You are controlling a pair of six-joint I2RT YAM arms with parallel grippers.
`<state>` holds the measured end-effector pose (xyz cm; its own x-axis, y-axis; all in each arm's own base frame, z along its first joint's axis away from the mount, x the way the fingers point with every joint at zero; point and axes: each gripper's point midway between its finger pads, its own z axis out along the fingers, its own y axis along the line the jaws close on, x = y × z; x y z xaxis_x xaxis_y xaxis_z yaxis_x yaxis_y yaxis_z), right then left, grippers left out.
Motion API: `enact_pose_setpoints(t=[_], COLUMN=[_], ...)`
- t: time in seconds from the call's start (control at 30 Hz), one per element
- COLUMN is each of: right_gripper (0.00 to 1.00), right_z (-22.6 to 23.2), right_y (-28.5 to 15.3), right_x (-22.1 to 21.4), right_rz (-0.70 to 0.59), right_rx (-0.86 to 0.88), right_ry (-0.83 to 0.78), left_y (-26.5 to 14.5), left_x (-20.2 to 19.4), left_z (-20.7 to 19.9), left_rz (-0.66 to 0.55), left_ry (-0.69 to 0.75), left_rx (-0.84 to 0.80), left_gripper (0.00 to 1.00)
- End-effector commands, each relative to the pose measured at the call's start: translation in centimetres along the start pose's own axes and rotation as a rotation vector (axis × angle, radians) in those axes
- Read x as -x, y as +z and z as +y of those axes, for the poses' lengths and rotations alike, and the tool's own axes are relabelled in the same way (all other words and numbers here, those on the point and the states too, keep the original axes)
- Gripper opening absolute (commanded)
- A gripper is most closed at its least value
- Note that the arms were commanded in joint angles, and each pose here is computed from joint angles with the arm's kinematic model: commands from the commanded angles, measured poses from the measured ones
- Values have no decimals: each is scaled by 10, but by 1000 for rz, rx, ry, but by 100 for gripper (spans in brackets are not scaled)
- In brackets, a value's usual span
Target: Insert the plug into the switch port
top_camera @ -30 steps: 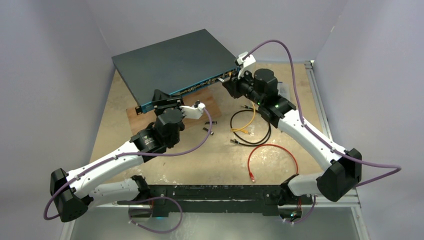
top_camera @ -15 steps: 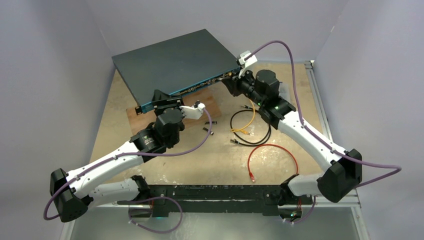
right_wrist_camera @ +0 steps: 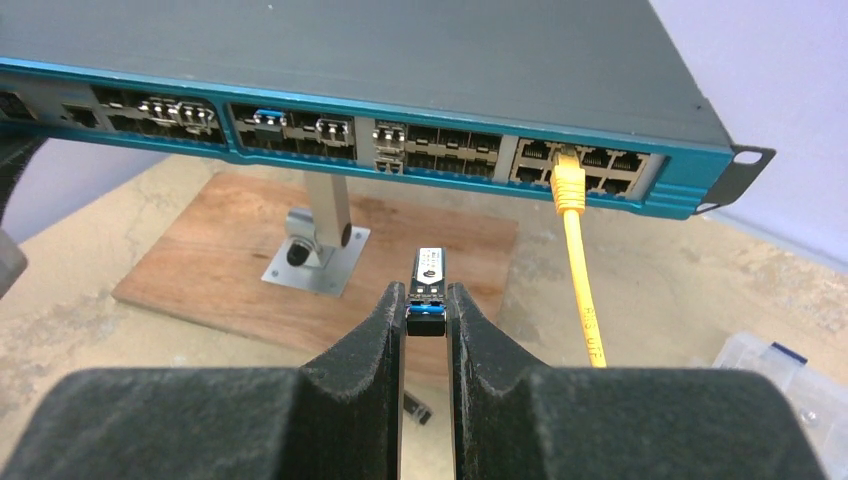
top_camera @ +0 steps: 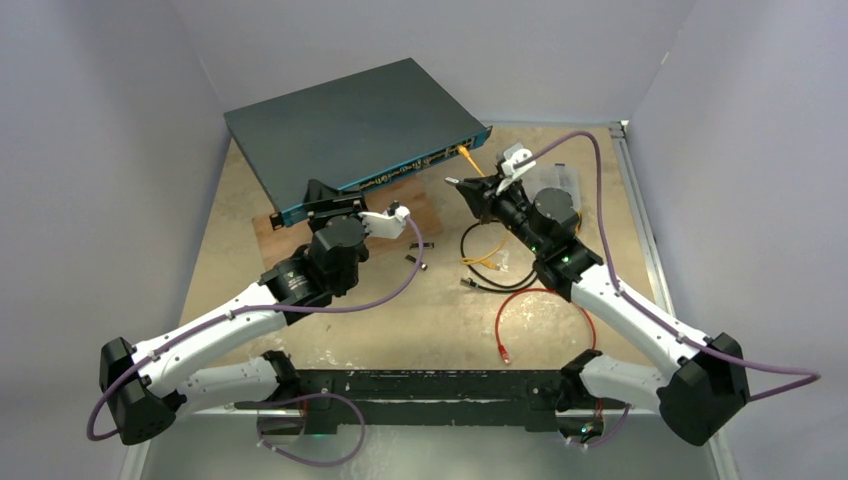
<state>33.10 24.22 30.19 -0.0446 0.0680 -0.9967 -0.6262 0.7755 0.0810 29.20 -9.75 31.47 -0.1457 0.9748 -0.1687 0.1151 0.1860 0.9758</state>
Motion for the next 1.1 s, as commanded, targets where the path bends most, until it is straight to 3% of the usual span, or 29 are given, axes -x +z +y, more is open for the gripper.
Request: enact_pose_setpoints(t=[0.0,0.4,0.8,1.07], right_gripper=[0,0,0,0], right_z=[6,9,10,8], right_y=[-7,-13,5,1], right_x=[40,63,52,48], right_rz=[-208,-375,-395,-475], right_rx=[27,41,61,55], right_ry=[-21,-32,-45,-55], left_y=[-3,-3,-4,-4], left_x=[-6,-5,-5,-4], left_z=[2,1,2,3], left_rz=[2,-5,-9,-16], left_ry=[-115,-122,-128,-136], left_rx=[12,10,11,12], left_gripper=[0,0,0,0])
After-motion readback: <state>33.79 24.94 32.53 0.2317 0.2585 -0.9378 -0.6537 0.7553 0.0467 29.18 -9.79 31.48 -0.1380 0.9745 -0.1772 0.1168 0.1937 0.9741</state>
